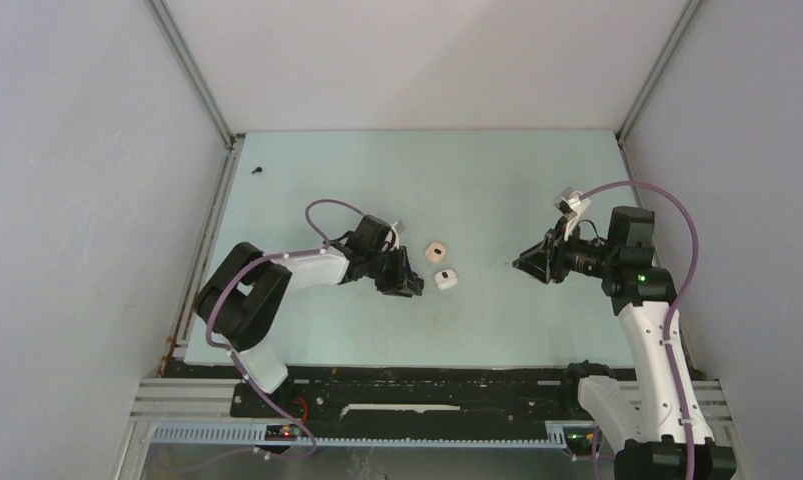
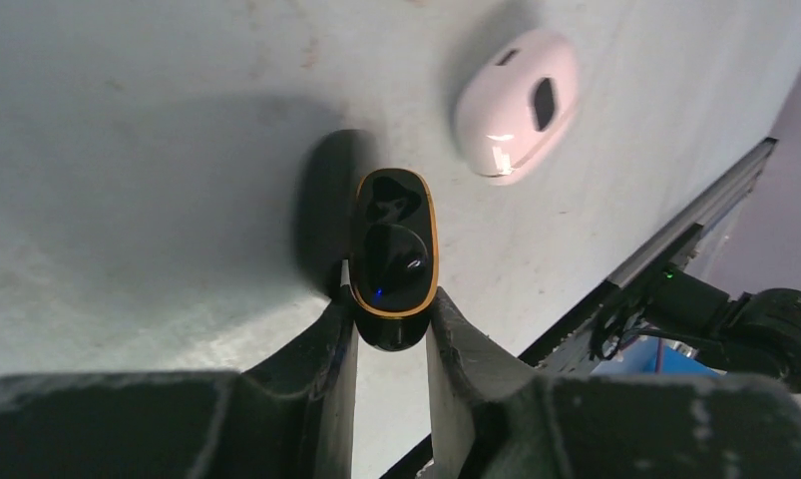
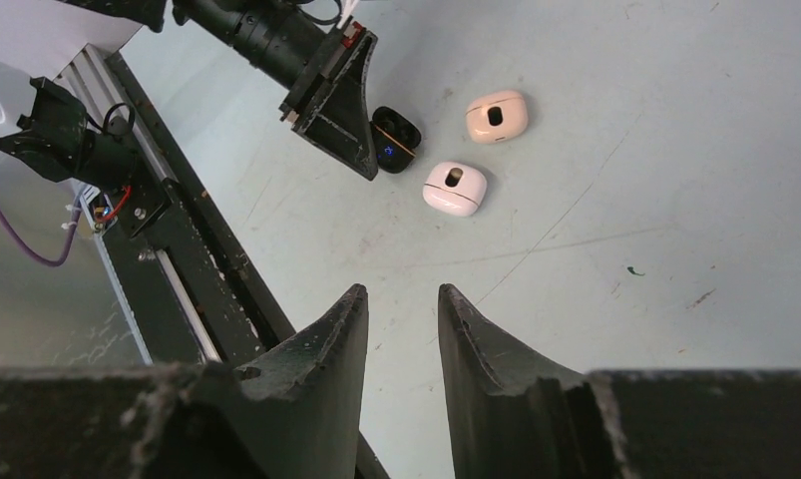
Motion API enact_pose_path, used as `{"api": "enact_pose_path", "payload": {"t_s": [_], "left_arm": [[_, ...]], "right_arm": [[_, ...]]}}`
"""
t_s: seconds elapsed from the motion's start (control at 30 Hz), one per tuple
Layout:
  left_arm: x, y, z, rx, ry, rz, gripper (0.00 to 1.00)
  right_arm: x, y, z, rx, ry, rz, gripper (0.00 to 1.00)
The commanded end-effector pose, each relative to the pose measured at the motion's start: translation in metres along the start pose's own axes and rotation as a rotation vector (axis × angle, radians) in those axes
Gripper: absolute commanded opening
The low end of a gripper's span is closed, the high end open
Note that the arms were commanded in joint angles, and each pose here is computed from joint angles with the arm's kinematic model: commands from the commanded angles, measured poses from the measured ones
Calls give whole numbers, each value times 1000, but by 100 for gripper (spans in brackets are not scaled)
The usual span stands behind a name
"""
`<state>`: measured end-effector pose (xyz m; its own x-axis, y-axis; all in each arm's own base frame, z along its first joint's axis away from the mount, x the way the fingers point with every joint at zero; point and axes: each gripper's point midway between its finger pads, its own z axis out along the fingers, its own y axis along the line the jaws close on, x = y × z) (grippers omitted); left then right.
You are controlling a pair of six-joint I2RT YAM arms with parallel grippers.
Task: Insert the wireless bluetooth earbuds into the charging case
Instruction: Place the charging case at the center of the board.
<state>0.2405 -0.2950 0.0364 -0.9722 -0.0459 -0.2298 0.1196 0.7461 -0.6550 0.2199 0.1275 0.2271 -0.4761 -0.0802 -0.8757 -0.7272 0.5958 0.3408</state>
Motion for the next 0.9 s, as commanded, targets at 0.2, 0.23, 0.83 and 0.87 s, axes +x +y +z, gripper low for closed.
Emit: {"api": "enact_pose_path", "payload": {"t_s": [0.2,0.23,0.83,0.87], "left_arm": [[-17,49,-40,-394,88,76,52],[-25,53,-49,-446,82,106,56],[-268,154,-229,-898,-647,-78,71],[-278,162,-232,-908,-671,-91,71]], "right_arm": [[-5,12,-5,-42,-25,-39,36],[-6,13,-5,-44,-26,-41,36],[-6,19,-10,-50,-38,-73,36],[-5,18,-9,-52,-36,-70,36]]}}
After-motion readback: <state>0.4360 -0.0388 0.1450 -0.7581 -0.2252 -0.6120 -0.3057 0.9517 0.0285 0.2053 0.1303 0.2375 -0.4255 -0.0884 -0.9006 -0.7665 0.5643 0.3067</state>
